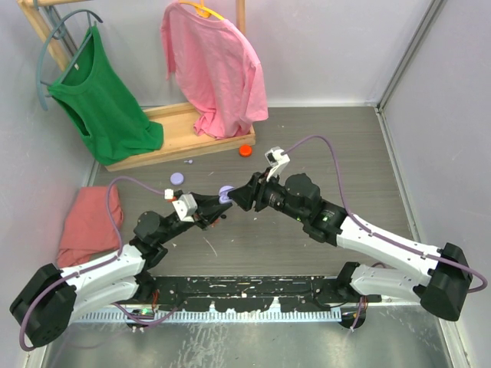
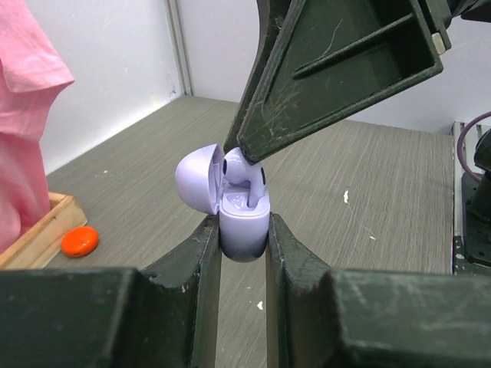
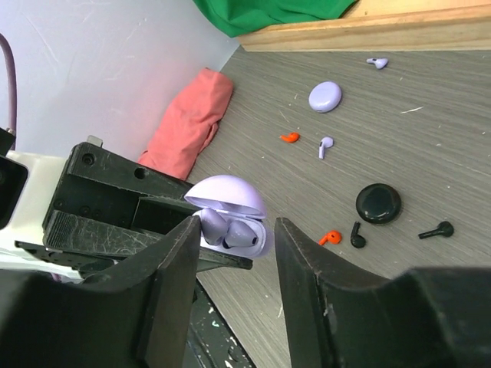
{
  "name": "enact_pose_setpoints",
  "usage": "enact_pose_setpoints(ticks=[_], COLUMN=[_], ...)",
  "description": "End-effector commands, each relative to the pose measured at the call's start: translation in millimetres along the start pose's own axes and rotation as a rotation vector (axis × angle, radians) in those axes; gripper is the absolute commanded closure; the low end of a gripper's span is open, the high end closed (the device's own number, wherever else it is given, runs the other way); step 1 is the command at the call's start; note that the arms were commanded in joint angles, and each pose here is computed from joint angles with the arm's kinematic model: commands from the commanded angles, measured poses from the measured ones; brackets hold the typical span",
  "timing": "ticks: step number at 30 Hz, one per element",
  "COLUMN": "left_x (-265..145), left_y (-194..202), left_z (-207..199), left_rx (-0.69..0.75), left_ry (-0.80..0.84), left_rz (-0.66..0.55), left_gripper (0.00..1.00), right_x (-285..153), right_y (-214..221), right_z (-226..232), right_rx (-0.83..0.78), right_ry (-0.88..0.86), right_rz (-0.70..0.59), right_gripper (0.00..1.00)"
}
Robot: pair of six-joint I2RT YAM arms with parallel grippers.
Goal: Insert the wireless bluetooth earbuds into the charging case
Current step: Place the earbud in the charging case, then close the charging case.
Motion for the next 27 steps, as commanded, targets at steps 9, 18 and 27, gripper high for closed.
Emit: enact_pose_setpoints(ticks=[9,18,27], left_x=[-0.9,1.3,1.1], left_y=[-12.6,-12.8,-24.0], left_z=[-11.6,-25.1,-36.7], left_rx=[0.003,-0.035,-0.058], left_ry=[0.064,0.153,0.215], left_rz=[-0.072,-0.051,-0.068], left_gripper=[1.00,1.00,1.00], right_x=[-26.6,-18.4,-12.6], right_y=[-38.0,-24.8,-16.3], right_z=[13.4,22.7,21.8], right_rx=[-0.278,-0.353,-0.315], right_ry=[-0.046,-0.197,-0.362], right_rz=[0.009,0.103,0.141], right_gripper=[0.28,0.09,0.05])
Point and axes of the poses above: each gripper's point midway between its finger pads, its own x axis out along the fingers, its own z axis along the line the jaws close on, y = z × x, the point moved 3 cm from there along -x, back along the fingers, and after that the axes turned 12 degrees about -x, right-handed, at the moved point
